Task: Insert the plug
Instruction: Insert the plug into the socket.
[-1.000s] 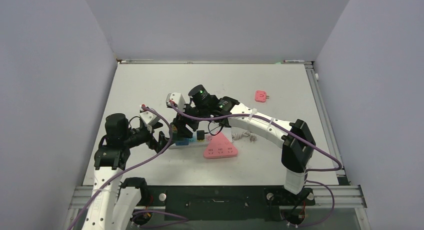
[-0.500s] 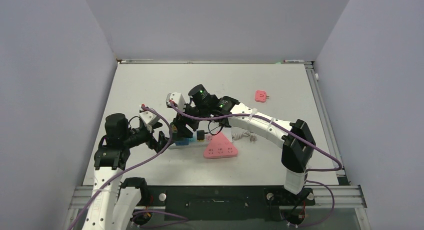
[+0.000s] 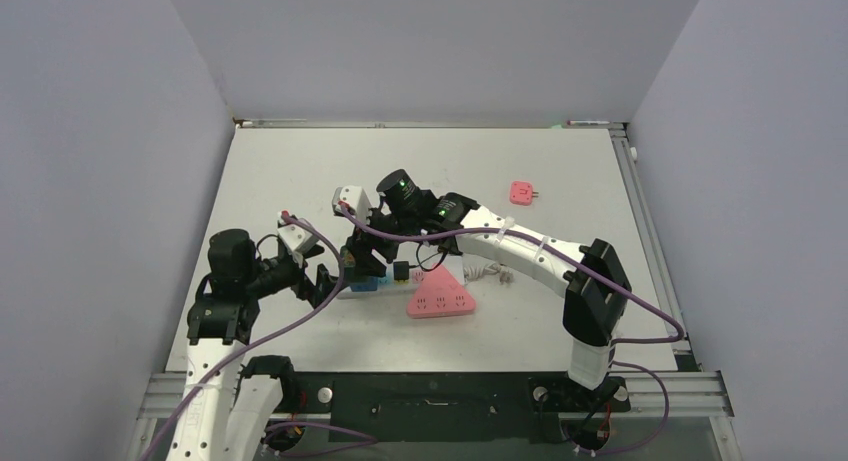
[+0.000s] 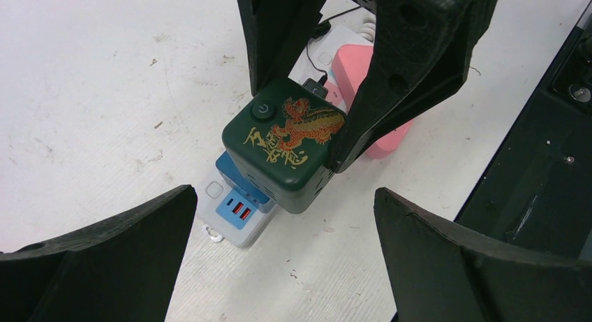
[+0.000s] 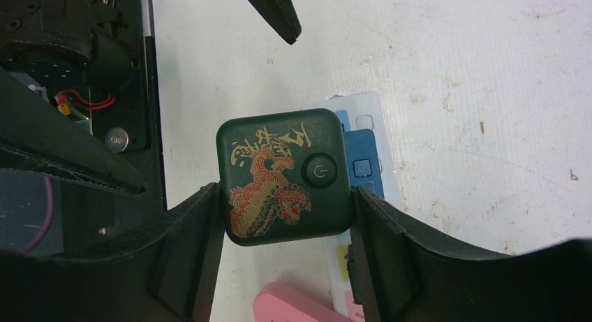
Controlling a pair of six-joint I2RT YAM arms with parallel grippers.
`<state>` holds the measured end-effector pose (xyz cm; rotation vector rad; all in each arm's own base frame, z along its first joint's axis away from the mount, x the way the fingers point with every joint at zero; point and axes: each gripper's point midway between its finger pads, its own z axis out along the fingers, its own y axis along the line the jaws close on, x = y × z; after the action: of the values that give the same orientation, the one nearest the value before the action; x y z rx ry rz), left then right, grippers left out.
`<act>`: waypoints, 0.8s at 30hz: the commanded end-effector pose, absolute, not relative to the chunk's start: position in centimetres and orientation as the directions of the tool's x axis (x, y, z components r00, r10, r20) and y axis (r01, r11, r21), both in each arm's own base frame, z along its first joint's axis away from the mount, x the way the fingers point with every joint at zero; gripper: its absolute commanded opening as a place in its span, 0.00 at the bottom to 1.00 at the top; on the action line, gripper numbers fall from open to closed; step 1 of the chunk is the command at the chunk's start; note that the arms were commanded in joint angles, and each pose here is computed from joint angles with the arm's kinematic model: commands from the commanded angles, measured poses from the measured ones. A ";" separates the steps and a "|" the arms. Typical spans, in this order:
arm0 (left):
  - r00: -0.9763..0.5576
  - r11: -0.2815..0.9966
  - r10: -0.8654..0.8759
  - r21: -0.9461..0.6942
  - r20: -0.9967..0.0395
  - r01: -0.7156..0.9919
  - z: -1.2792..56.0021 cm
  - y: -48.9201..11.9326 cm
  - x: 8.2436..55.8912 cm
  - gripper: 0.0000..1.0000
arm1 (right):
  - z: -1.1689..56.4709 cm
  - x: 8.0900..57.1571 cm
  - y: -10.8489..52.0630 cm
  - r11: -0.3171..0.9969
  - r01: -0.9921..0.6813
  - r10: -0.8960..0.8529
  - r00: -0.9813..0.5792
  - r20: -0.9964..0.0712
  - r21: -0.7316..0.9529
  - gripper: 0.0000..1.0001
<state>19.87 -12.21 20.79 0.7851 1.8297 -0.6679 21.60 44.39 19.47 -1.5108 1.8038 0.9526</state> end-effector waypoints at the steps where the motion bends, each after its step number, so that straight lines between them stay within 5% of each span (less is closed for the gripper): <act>1: -0.238 0.640 0.211 -0.050 -0.948 0.767 22.6 -12.2 20.1 0.96 | 22.9 21.9 45.4 0.066 -0.993 -0.491 -0.122 -0.863 0.102 0.14; 24: -0.283 0.679 0.187 -0.084 -0.941 0.729 22.3 -11.7 20.7 0.96 | 22.0 21.4 44.7 0.044 -0.994 -0.513 -0.111 -0.851 0.103 0.14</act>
<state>19.93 -12.04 20.79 0.7533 1.8472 -0.6636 21.40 44.21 19.29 -1.5346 1.7966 0.9515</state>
